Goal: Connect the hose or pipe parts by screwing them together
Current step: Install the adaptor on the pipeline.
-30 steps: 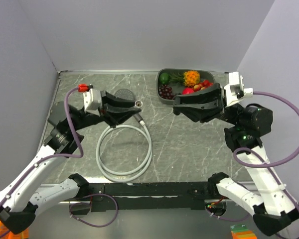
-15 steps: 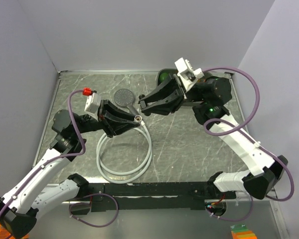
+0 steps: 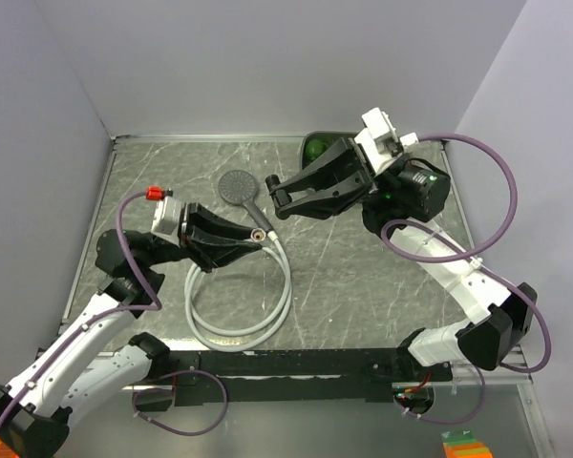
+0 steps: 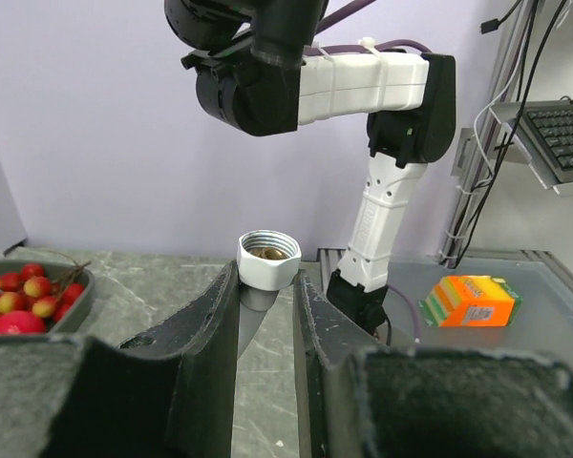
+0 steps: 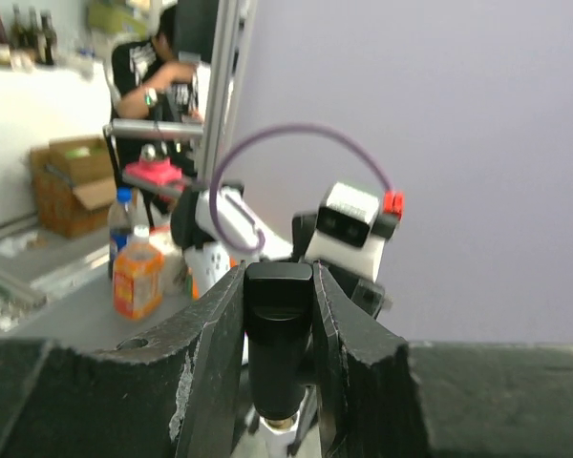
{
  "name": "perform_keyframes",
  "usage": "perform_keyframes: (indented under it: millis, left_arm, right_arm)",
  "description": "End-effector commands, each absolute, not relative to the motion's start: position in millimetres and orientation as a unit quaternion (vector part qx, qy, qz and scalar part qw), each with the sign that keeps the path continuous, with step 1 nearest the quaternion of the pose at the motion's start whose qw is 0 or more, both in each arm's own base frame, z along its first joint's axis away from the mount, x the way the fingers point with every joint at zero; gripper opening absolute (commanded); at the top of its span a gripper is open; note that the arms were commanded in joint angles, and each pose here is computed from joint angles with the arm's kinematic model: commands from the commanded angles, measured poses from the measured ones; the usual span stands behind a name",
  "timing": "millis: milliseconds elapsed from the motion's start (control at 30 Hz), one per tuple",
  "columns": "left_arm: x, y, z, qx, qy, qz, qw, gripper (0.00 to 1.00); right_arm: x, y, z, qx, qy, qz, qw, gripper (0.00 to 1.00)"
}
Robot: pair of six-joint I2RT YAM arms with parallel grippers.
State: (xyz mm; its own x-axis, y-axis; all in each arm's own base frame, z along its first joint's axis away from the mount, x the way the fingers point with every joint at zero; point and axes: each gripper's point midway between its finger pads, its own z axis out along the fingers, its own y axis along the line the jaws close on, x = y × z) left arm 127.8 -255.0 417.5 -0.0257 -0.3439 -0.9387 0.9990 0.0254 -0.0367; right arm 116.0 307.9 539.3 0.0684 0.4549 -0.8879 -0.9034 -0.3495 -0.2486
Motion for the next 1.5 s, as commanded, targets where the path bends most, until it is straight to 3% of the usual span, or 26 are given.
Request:
perform_keyframes:
  millis: [0, 200, 633, 1233, 1467]
  left_arm:
    - [120, -243, 436, 0.396, 0.367, -0.558, 0.630, 0.01]
    - [128, -237, 440, 0.388, 0.356, -0.529, 0.665, 0.01]
    - [156, -233, 448, 0.349, 0.368, -0.489, 0.709, 0.01]
    - [178, -234, 449, 0.280, 0.446, -0.512, 0.678, 0.01]
    - [168, -237, 447, 0.293, 0.433, -0.526, 0.671, 0.01]
  right_arm:
    - [108, 298, 564, -0.454, 0.163, 0.682, 0.550, 0.00]
    - [122, 304, 564, -0.393, 0.181, 0.723, 0.538, 0.00]
    - [123, 318, 557, -0.383, 0.194, 0.726, 0.537, 0.00]
    - [147, 348, 525, -0.408, 0.253, 0.705, 0.522, 0.00]
    - [157, 350, 521, -0.406, 0.259, 0.710, 0.514, 0.00]
